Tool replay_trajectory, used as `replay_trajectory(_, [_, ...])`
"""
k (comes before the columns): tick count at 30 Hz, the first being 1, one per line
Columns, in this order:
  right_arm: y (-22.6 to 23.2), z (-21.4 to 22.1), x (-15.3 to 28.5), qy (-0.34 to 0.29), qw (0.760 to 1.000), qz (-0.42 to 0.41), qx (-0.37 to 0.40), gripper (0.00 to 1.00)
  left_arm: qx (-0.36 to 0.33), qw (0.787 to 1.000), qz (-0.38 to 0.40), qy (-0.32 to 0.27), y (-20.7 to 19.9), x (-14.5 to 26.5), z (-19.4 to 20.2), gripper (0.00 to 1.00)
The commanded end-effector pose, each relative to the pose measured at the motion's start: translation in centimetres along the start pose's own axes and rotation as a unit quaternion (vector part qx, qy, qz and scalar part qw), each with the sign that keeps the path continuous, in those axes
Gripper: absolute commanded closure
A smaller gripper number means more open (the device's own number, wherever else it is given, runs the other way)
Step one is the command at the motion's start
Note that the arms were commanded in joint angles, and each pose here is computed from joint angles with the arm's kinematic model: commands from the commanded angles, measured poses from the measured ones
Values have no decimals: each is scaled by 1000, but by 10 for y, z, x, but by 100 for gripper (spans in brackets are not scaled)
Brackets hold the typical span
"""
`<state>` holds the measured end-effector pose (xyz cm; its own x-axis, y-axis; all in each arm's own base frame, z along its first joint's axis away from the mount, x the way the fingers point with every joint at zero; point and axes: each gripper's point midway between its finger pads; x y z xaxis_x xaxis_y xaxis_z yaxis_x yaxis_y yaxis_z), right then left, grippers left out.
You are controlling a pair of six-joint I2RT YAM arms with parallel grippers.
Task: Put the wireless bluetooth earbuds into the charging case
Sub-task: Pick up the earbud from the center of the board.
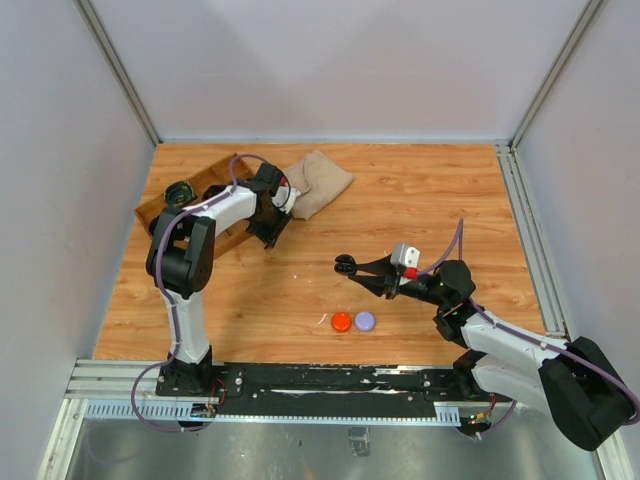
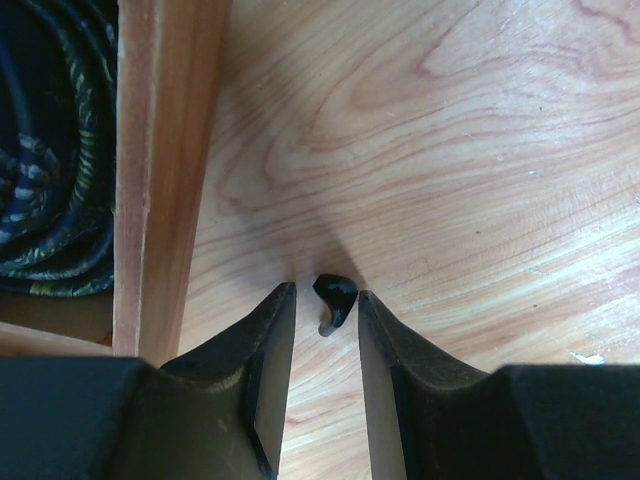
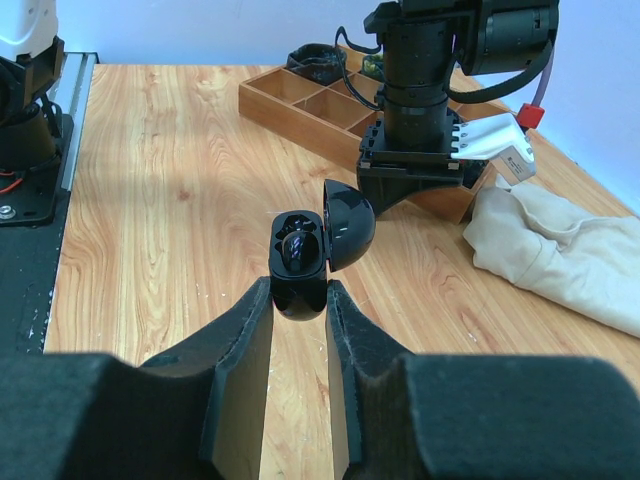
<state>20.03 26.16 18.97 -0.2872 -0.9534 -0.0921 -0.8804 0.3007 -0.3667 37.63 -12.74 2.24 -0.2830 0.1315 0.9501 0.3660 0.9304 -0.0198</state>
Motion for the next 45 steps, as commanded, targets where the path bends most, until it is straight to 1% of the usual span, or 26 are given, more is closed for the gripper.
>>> replay_trajectory(1, [0,-6,-3,-7,1000,-4,15,99,0,1000,3,-3,0,-3,-11,64])
replay_trajectory(18, [-1,-3,-4,2,1000,-5,14,99,10,1000,-4,20,-5,-14,3,67])
replay_trajectory(19, [-1,-3,-3,2,1000,-4,14,99,13,1000,-4,21,-5,-14,5,70])
replay_trajectory(23, [-1,-3,-4,3,1000,-4,15,99,22,1000,-4,20,-8,-12,8,76])
replay_trajectory(26, [-1,-3,-4,3,1000,-4,14,99,39,999,-14,11,-8,-6,6,78])
replay_trajectory(30, [-1,-6,-4,-2,1000,-4,15,99,71,997,-13,-26,-11,8,-2,79])
replay_trajectory(33, [-3,-5,-4,-1,1000,0,16,99,102,992,-13,-69,-13,22,-13,87])
replay_trajectory(34, [-4,-4,-4,0,1000,3,17,99,110,990,-10,-86,-15,28,-18,88])
replay_trajectory(40, [-6,-3,-6,2,1000,7,21,99,155,972,-6,-174,-22,65,-35,87])
replay_trajectory(45, [-9,-4,-7,10,999,16,30,99,175,957,21,-231,-38,93,-36,87])
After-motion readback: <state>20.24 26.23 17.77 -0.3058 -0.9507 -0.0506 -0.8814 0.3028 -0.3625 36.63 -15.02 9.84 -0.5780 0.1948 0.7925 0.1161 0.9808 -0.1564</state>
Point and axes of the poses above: each gripper's point midway between its finger pads, its own x axis back along the fingers, its own y axis along the line the jaws close on, z = x × y, and after that the axes turned 12 degrees about x, right-handed
